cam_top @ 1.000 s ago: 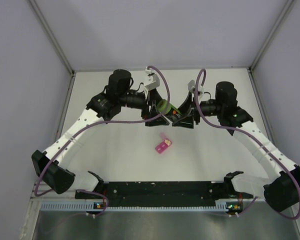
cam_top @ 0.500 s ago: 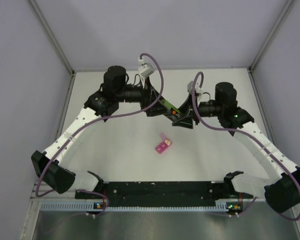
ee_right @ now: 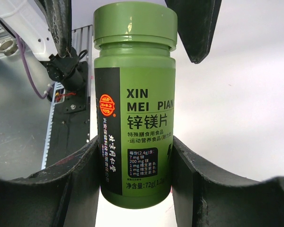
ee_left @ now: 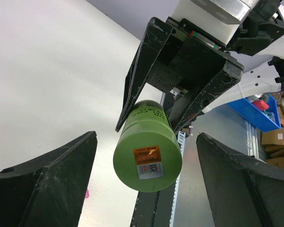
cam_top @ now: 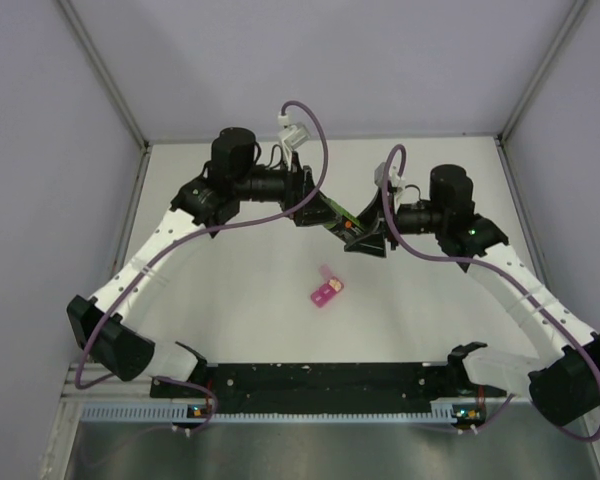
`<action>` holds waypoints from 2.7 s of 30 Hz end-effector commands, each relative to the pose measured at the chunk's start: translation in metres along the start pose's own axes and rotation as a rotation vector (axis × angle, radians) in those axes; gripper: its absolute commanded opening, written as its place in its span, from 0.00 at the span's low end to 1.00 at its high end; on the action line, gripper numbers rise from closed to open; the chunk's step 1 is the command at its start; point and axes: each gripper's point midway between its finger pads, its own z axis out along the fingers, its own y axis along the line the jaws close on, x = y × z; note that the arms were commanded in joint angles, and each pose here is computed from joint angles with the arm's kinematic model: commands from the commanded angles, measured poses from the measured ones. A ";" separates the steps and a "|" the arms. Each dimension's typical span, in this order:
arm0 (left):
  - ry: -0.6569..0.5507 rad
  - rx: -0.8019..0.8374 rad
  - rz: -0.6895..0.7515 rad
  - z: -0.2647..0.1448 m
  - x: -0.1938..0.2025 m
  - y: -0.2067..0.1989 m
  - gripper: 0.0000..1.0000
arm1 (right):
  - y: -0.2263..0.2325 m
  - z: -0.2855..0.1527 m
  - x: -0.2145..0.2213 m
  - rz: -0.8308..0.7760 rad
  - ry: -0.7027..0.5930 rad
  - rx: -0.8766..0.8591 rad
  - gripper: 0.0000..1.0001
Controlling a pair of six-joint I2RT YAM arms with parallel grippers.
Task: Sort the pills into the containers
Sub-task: Screw the lid of the pill bottle onto the pill bottle.
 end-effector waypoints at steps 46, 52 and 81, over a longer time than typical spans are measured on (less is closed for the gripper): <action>0.120 0.327 0.498 -0.015 0.052 -0.033 0.17 | 0.033 -0.002 -0.038 0.025 -0.087 -0.236 0.00; 0.137 0.327 0.606 -0.015 0.062 -0.032 0.18 | 0.038 0.000 -0.038 0.060 -0.092 -0.308 0.00; 0.063 0.133 0.470 -0.015 0.028 -0.020 0.99 | 0.022 -0.004 -0.032 -0.012 -0.076 -0.125 0.00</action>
